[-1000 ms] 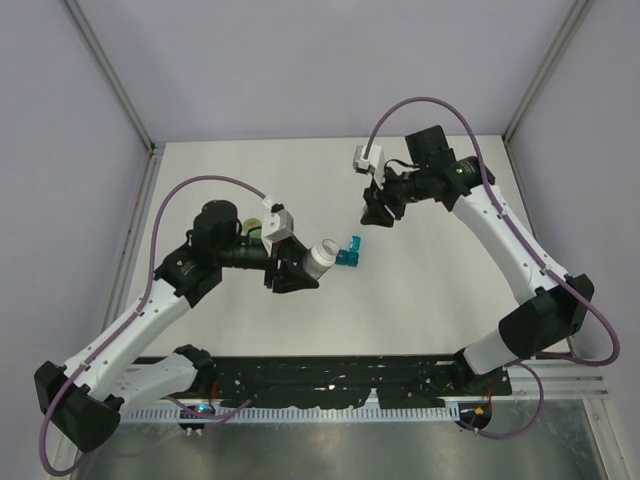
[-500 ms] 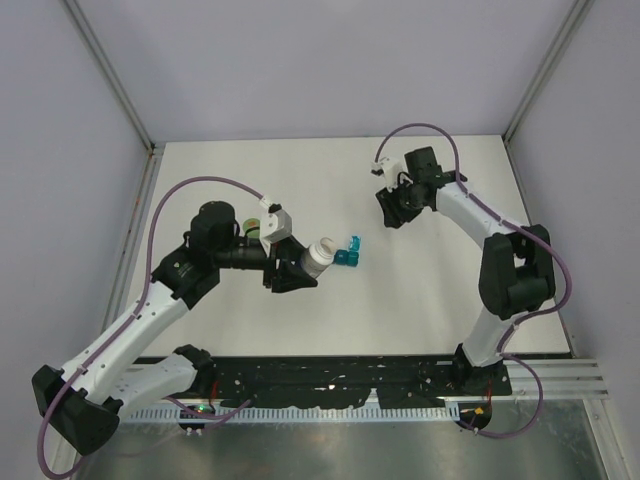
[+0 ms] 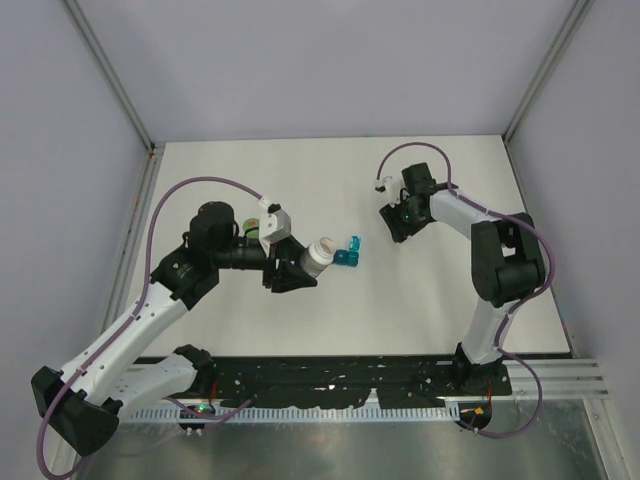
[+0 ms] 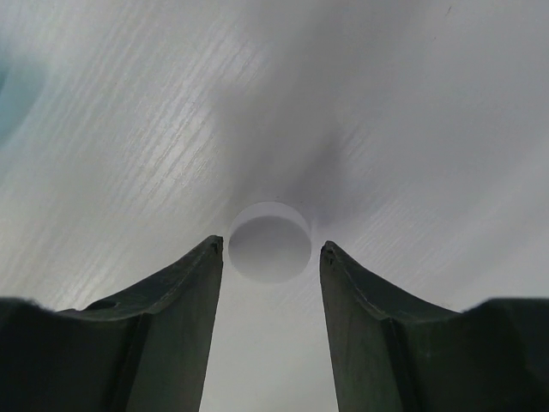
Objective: Sort the pills into containers
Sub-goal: Place the lid of the pill bottle at the center of the board.
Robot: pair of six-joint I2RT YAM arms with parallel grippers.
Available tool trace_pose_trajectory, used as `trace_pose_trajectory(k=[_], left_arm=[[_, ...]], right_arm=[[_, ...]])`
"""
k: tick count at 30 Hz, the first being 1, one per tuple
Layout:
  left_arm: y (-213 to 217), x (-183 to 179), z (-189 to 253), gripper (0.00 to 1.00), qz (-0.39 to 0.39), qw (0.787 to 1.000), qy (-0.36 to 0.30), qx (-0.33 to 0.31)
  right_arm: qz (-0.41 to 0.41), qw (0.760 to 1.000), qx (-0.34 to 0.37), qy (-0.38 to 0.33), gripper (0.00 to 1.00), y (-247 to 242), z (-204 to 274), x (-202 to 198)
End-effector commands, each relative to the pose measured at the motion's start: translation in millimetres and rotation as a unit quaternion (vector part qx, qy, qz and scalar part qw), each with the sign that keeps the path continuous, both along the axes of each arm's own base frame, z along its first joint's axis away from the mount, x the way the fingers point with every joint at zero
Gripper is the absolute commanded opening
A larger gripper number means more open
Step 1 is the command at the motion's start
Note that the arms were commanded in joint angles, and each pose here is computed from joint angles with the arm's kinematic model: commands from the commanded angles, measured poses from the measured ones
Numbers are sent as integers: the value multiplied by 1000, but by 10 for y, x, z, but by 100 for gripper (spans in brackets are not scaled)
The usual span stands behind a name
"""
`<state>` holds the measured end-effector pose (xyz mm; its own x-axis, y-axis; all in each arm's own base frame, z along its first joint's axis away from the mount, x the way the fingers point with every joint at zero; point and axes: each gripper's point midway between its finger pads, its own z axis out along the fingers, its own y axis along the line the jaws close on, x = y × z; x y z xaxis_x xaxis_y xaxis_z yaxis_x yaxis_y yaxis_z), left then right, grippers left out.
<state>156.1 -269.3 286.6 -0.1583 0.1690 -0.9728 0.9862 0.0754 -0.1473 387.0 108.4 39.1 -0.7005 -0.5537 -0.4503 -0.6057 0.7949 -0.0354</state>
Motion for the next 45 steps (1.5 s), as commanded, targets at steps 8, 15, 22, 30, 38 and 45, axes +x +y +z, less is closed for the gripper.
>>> trace_pose_trajectory(k=[8, 15, 22, 30, 38, 45], left_arm=[[19, 33, 117, 0, 6, 999, -32, -11], [14, 120, 75, 0, 23, 999, -35, -7], [-8, 254, 27, 0, 44, 998, -42, -1], [-34, 437, 4, 0, 66, 996, -59, 13], [-44, 584, 9, 0, 88, 994, -66, 23], [-33, 727, 3, 0, 120, 990, -68, 35]], right_arm=[[-10, 1000, -4, -9, 58, -49, -37, 35], [0, 997, 48, -58, 65, 111, 595, 90], [50, 984, 121, -121, 71, 444, 1503, -50], [210, 931, 258, -153, 75, 1199, 2559, -735], [310, 884, 324, -136, 76, 1549, 2968, -1327], [342, 865, 346, -123, 77, 1719, 3101, -1538]])
